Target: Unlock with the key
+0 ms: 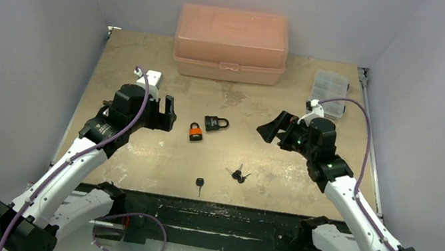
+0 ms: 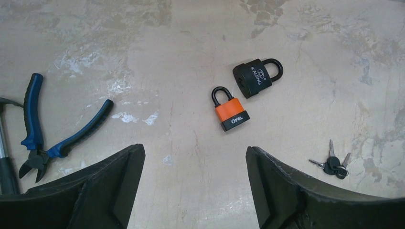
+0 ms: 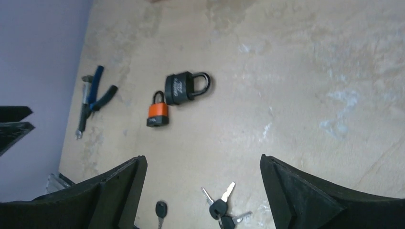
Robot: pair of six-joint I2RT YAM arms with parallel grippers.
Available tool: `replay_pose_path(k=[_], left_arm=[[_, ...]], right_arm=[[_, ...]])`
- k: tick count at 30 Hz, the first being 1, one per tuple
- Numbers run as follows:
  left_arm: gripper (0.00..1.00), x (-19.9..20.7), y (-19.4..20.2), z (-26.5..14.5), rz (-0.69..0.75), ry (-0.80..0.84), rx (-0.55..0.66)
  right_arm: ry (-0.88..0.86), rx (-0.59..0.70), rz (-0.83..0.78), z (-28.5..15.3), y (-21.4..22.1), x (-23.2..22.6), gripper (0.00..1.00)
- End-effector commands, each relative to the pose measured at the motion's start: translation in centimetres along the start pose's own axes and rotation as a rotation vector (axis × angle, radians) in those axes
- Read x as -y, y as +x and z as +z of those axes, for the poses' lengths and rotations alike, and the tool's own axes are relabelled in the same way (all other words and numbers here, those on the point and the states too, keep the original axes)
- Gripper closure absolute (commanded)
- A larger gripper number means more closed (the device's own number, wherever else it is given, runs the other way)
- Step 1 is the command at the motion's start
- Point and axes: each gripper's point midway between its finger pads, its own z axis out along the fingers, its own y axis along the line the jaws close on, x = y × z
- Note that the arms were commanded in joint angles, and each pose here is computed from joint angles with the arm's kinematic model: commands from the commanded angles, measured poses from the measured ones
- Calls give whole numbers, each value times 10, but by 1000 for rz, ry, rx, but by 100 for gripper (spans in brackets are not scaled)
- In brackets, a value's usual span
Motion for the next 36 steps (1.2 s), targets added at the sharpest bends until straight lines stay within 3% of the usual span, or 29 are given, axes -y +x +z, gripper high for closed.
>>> replay_pose_path(k=[1, 8, 14, 19, 24, 36], left_arm=[[18, 7, -12, 2, 13, 34, 44], [21, 10, -11, 3, 8, 45, 37], [23, 10, -12, 2, 5, 45, 43], [24, 9, -13, 0, 2, 42, 51], [25, 9, -14, -2, -1, 40, 59], [26, 7, -16, -4, -2, 32, 66]], right_arm=[[121, -91, 84, 8, 16, 13, 1], [329, -152, 144, 12, 48, 11, 3], [470, -234, 83, 27, 75, 4, 8], [501, -278, 42, 39, 96, -6, 15], [513, -321, 12, 46, 117, -11, 29], [555, -395, -24, 51, 158, -2, 35]])
